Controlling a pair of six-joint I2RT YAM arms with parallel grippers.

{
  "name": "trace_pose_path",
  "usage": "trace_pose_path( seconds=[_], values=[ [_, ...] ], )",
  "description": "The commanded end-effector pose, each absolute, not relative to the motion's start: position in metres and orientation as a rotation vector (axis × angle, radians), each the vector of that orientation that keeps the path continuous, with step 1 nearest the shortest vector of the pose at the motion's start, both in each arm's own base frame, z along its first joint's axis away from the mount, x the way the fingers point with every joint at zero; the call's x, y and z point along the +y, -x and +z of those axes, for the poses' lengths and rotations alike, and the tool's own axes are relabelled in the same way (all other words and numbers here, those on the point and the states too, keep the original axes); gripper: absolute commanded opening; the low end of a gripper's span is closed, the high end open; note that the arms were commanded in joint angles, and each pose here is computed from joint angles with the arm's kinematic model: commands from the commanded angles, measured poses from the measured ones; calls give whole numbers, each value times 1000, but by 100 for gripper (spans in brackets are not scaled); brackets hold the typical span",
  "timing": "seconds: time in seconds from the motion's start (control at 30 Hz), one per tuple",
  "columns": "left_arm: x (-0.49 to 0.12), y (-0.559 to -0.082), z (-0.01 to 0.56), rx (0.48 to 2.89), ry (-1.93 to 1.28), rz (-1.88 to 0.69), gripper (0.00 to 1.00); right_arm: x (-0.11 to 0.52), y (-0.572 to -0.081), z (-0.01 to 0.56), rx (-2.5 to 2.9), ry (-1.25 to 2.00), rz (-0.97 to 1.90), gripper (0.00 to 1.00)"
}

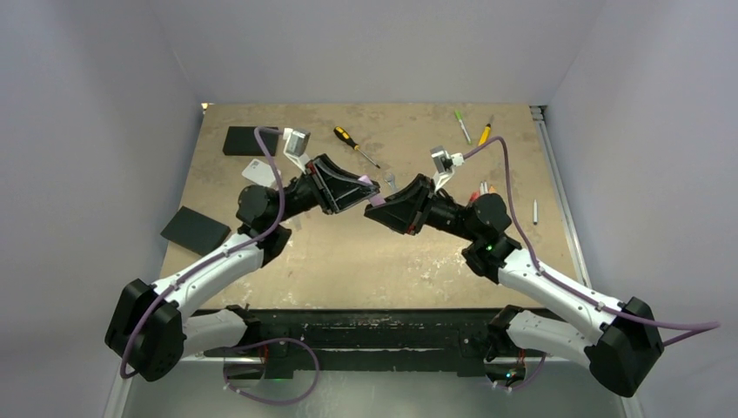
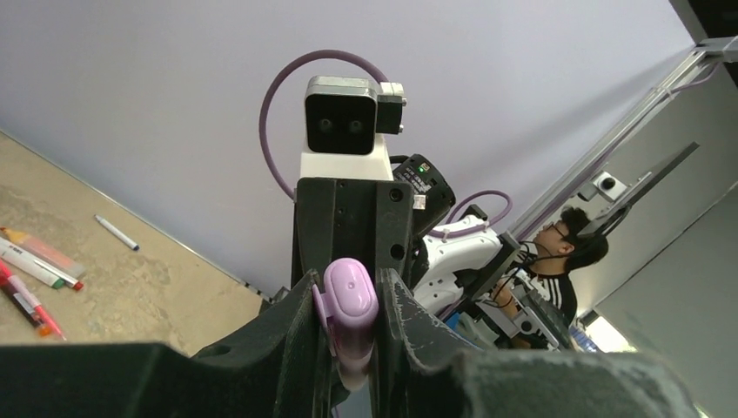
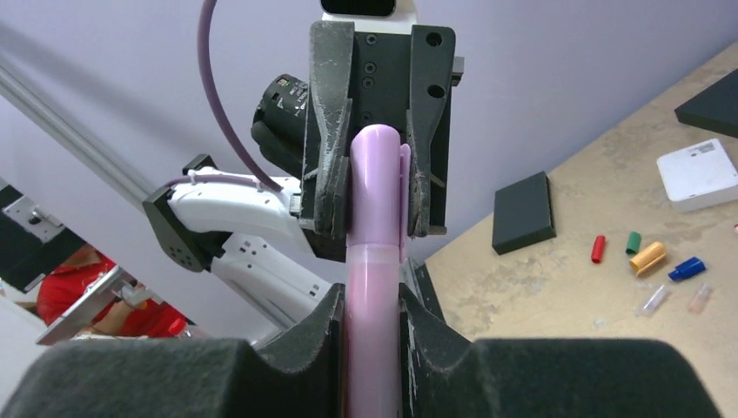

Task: Open the pen caps

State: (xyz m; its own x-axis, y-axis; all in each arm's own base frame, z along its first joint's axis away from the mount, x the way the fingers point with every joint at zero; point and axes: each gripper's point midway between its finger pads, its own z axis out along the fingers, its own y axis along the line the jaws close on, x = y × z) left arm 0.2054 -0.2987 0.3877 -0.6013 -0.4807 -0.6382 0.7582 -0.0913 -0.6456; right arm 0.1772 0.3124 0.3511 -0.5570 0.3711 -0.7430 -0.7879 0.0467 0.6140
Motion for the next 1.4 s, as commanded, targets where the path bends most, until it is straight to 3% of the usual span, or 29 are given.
trace_pose_path(
  seconds=[0.0, 0.3, 0.37, 0.57, 0.7, 1.0, 1.37],
  values=[
    [-251, -228, 447, 1058, -200, -1811, 0, 301, -177, 362, 1391, 418, 1641, 0],
    [-228, -271, 461, 1035, -41, -1727, 0, 296, -187, 350, 1454, 374, 1552, 0],
    [-233, -287, 445, 1159, -18, -1625, 0, 290, -209, 340, 1536, 292, 1415, 0],
    [-188, -335, 336, 1704, 176, -942, 0, 194, -316, 246, 1897, -140, 543, 0],
    [-158, -318, 261, 1958, 236, -702, 0, 147, -355, 193, 2023, -266, 352, 0],
    [-149, -287, 217, 2032, 224, -690, 0, 124, -397, 132, 2139, -383, 190, 0],
    [-149, -273, 183, 2080, 275, -729, 0, 80, -400, 51, 2298, -481, 14, 0]
  ],
)
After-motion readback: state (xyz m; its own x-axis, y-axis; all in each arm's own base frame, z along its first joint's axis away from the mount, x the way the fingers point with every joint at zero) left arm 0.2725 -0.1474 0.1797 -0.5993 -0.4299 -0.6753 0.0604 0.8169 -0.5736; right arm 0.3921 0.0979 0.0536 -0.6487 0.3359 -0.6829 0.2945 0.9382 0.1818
